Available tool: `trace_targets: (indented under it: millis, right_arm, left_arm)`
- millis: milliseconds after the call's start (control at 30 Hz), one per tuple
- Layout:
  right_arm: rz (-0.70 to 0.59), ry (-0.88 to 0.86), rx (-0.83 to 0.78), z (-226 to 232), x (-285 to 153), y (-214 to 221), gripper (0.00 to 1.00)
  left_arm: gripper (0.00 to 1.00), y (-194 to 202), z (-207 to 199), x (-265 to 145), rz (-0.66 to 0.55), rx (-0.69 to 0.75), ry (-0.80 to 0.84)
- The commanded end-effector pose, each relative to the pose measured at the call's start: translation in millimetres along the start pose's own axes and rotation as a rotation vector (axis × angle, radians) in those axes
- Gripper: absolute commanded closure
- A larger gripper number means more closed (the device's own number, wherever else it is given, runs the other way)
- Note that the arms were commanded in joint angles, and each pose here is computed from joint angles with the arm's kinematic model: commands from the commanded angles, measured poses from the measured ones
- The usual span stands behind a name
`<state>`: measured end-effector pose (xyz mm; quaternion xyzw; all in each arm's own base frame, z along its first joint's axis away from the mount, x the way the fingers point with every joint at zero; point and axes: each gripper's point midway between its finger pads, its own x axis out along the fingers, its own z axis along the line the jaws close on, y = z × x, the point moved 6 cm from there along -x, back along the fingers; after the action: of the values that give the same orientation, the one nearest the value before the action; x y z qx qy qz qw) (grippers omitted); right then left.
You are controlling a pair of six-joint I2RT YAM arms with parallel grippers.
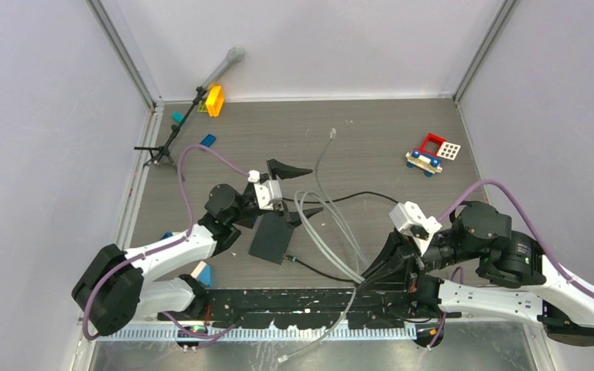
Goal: Insert the plug into the switch port
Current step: Adjust the connector at the center of the board.
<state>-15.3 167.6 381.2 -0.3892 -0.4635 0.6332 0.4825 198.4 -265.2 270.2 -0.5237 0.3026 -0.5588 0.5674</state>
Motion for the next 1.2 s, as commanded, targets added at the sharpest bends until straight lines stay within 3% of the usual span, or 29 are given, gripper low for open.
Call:
trace_targets:
  millis: [0, 400, 767, 1167]
  right_arm:
    - [-0.059, -0.049, -0.041, 4, 4, -14, 1.00]
    - [-0.038, -0.060, -0.045, 5, 4, -12, 1.00]
    - [0.080, -0.076, -0.014, -9, 25, -1, 1.00]
    - [0.100, -0.058, 0.005, -17, 31, 7, 1.00]
  left_arm:
    - [0.00, -26, 4, 8, -0.103, 0.051, 0.023]
    - [0.00, -5, 4, -13, -0.044, -0.020, -0.125]
    - [0.00, 34, -8, -26, -0.046, -0.183, -0.188]
    - [0.00, 76, -11, -38, 0.014, -0.346, -0.317]
